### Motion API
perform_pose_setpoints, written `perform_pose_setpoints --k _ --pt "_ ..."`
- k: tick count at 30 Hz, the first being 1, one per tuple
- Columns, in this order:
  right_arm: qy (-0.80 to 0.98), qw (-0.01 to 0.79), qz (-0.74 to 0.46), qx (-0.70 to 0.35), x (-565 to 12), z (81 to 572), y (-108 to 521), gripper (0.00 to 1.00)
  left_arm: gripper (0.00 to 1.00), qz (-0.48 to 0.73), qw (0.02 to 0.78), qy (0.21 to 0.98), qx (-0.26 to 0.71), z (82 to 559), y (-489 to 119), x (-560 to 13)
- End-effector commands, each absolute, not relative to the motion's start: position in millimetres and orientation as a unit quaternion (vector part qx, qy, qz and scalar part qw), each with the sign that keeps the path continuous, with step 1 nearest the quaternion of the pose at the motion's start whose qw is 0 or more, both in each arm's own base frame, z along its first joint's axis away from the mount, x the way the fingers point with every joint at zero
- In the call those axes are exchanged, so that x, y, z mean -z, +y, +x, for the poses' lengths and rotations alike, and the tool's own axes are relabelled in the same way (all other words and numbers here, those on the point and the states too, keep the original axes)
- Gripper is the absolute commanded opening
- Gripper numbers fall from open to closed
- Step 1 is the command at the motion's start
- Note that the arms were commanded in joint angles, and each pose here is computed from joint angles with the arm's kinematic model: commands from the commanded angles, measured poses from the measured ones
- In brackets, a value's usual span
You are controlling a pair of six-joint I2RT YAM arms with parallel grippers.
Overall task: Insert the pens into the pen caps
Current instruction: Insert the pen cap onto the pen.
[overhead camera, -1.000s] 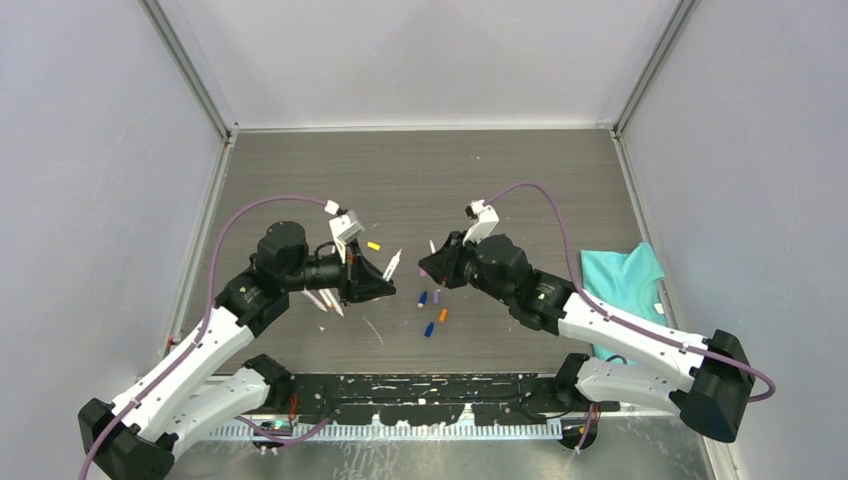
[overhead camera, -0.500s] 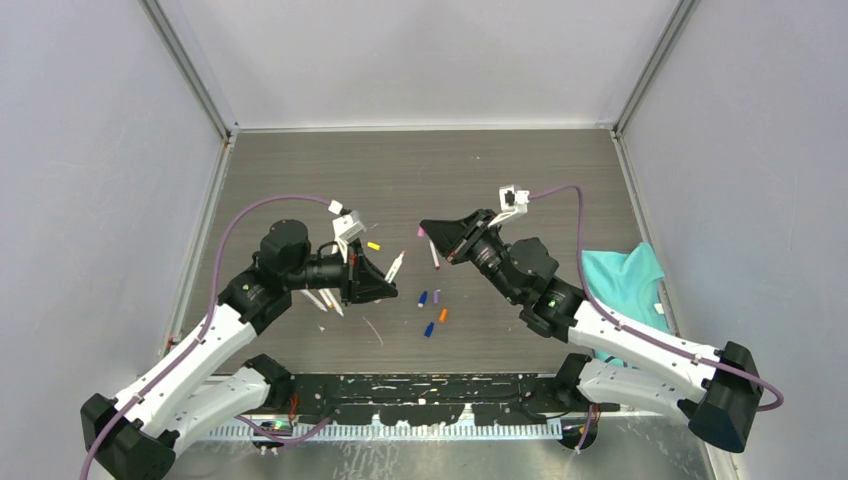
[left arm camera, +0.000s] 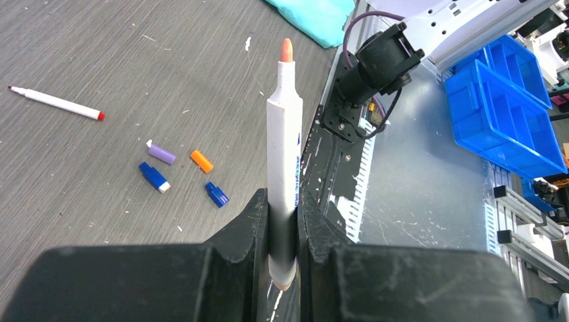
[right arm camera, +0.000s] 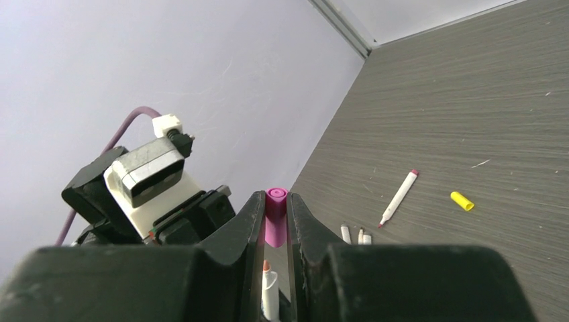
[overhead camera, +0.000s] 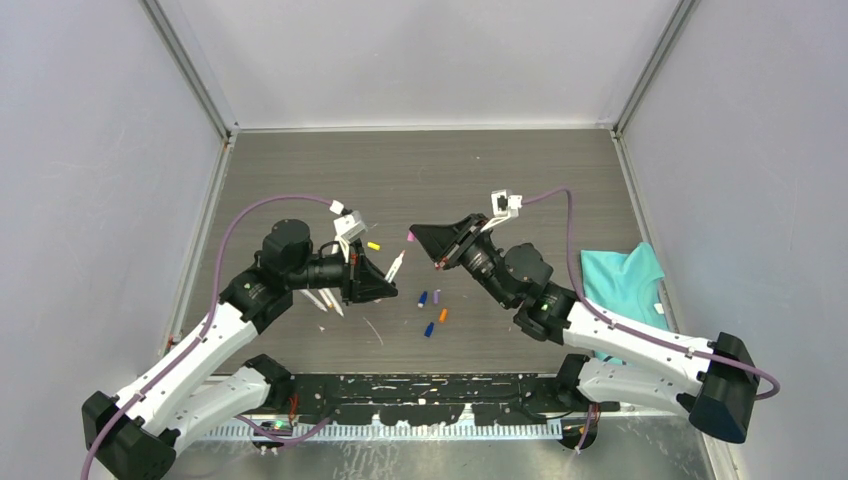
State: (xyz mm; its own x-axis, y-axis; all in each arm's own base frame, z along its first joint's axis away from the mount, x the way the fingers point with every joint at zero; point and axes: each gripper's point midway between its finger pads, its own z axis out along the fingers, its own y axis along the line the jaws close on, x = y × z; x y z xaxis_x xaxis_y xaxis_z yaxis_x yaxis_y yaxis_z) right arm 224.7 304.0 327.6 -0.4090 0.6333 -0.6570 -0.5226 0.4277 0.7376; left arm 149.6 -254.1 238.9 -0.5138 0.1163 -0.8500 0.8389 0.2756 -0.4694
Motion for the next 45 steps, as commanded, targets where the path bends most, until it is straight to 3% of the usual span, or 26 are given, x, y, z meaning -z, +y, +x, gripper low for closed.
perform_pose_setpoints --k 1,45 --pt "0.621 0.558 0.051 -0.548 -346.8 220.6 305.8 0.01 0.00 0.346 0.391 0.694 0.496 154.1 -254.7 -254.6" --pt "0.649 0.532 0.021 -0.544 -310.5 186.9 343.5 0.01 0.00 0.316 0.434 0.697 0.475 164.0 -245.5 -266.1"
